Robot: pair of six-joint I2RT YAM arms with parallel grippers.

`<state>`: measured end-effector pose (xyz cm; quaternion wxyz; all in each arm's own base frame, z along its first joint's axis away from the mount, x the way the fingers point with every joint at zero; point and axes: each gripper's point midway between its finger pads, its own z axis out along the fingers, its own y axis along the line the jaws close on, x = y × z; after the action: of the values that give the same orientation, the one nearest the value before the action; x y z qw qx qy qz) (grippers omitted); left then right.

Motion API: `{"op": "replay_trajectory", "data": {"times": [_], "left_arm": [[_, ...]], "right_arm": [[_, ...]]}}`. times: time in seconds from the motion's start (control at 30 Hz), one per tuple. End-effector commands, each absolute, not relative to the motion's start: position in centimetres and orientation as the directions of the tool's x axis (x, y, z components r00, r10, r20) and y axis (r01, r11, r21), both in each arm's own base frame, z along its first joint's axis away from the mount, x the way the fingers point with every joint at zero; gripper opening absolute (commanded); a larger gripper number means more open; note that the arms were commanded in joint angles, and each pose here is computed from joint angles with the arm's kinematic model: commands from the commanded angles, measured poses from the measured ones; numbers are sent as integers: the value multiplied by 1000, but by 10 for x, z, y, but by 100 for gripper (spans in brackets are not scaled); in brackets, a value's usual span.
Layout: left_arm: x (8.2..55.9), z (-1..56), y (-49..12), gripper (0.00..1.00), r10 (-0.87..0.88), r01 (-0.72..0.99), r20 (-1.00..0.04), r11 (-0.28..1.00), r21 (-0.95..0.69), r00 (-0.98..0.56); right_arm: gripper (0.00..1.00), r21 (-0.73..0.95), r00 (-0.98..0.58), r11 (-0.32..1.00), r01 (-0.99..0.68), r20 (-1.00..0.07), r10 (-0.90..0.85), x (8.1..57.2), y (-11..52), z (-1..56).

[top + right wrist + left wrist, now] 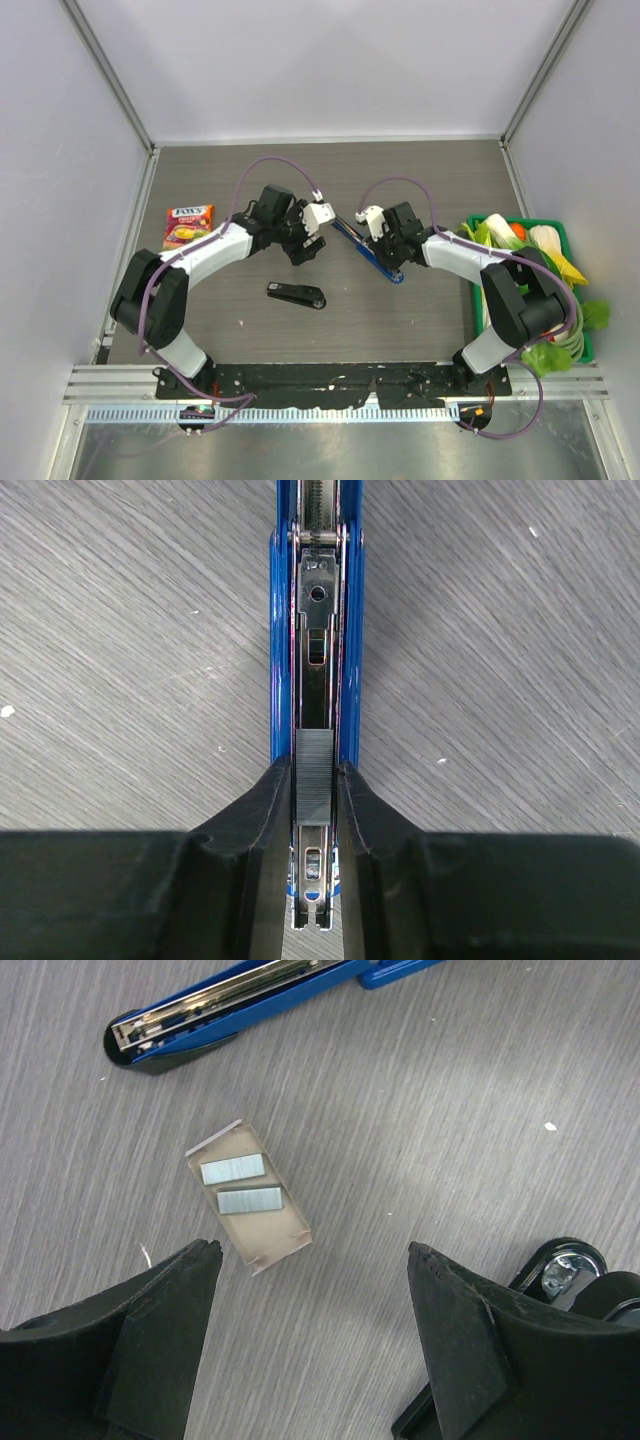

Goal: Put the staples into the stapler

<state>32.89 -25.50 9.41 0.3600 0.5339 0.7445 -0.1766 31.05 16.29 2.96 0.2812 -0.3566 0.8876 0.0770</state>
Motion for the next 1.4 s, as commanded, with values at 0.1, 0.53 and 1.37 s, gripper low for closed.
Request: {"op": "replay_trajectory", "data": {"times": [0.1, 0.53, 1.37], "left_arm": [[355, 120, -255, 80, 619, 908, -775, 387, 161, -126], [380, 132, -248, 81, 511, 937, -849, 344, 59, -134], [432, 99, -288, 82, 605, 992, -786, -57, 116, 127]], "right_arm": [[1, -132, -548, 739, -660, -588, -594, 324, 153, 48], [1, -14, -460, 664, -747, -710, -533, 321, 170, 70], [1, -57, -385, 588, -807, -705, -596, 306, 154, 58]]}}
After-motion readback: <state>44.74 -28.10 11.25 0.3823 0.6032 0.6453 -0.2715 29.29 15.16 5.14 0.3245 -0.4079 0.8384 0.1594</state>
